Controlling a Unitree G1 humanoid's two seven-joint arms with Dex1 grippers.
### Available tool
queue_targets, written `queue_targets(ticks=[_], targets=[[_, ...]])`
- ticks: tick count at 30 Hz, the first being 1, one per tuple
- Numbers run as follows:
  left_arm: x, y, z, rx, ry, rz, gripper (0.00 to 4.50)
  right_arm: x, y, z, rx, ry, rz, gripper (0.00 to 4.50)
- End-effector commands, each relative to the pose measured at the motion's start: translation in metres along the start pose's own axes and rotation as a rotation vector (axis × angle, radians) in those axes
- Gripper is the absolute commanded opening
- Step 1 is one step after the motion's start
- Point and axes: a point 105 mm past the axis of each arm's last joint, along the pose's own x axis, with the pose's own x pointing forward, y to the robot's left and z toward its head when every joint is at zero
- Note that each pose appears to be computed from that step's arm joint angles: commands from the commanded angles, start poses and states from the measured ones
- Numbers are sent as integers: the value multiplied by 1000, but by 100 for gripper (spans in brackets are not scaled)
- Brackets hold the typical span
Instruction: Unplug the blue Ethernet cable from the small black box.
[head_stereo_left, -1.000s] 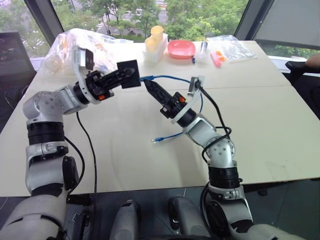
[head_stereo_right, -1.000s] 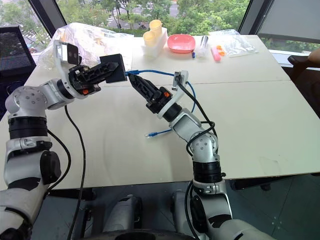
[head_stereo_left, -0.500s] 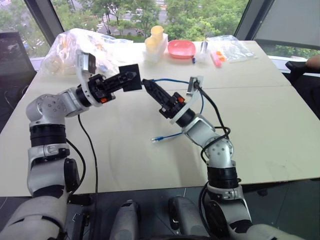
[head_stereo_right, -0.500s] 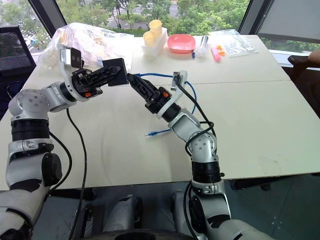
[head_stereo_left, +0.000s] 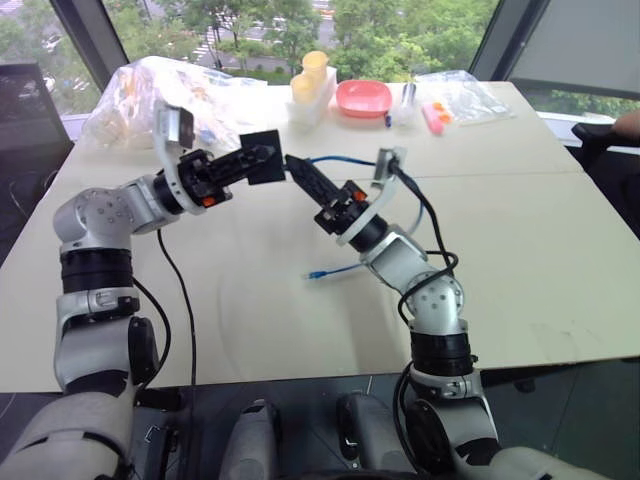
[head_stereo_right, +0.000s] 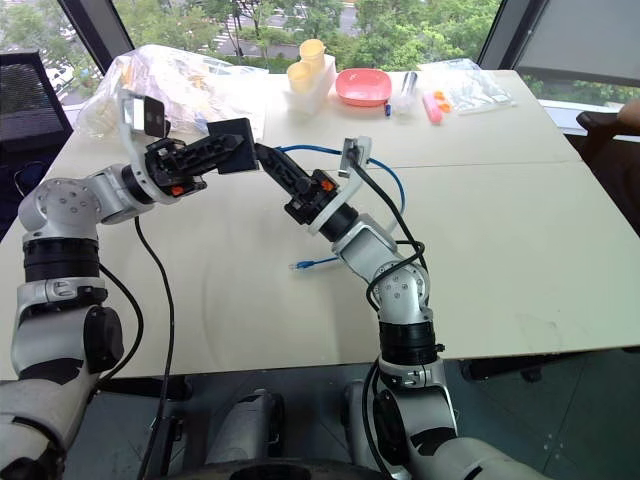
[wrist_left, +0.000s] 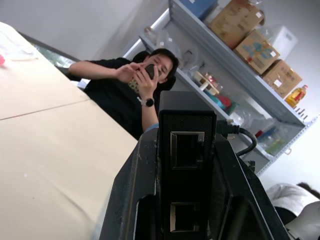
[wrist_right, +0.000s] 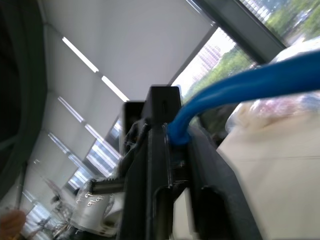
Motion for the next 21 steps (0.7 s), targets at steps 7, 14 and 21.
queue_targets(ticks=[7, 14, 21], targets=[[3, -11, 12, 54, -20, -30, 52, 2, 6, 4, -17, -13, 13, 1], [-14, -12, 43, 115, -122, 25, 52, -10, -14, 32, 16, -127, -85, 1], [-24, -13, 53, 148, -137, 58, 52, -26, -33, 52, 4, -181, -169, 1]])
